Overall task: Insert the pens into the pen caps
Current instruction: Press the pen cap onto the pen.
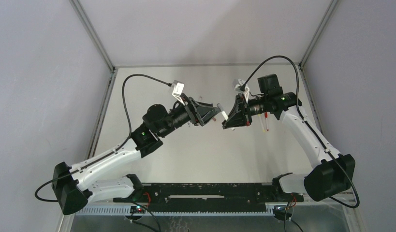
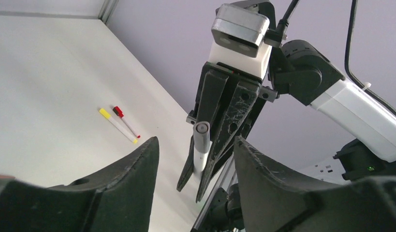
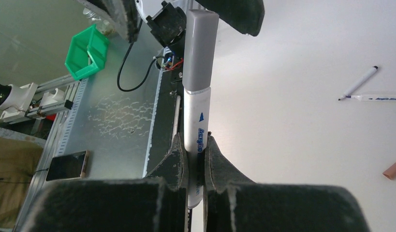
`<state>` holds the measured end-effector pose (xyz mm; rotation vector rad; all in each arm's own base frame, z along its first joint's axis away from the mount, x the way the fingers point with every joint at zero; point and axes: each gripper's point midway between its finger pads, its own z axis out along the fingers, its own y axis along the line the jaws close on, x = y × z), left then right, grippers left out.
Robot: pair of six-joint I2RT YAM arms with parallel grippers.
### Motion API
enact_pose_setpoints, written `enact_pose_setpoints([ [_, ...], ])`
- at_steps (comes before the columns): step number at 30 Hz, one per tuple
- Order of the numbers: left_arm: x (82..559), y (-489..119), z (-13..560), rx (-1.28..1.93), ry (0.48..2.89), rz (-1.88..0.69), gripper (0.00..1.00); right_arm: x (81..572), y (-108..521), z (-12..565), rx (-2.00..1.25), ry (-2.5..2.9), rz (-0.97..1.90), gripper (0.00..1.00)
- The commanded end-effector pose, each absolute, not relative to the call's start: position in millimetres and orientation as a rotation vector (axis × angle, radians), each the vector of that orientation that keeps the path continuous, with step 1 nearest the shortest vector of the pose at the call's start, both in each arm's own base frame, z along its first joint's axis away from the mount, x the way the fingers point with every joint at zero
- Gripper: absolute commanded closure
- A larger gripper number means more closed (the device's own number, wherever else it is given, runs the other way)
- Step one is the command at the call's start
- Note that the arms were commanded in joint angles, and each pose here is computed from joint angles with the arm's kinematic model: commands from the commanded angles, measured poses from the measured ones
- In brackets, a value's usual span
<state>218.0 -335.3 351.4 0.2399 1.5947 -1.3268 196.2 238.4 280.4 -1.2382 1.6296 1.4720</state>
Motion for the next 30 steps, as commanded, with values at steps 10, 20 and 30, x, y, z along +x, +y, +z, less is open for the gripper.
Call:
enact_pose_setpoints([
  [10,230.8,-344.8,392.9,0.199,1.484,-1.371,0.51,189.9,241.4,284.3,-1.270,1.576,1.486,1.00],
  [20,230.4,-348.3,396.2,0.204,1.475,-1.389,0.59,191.9,242.0,281.6,-1.269,1.587,1.481,1.00],
  [30,228.2,-357.9,388.2,0.229,1.518,-1.421,0.77,192.3,241.9,281.1,-1.269,1.591,1.475,1.00],
])
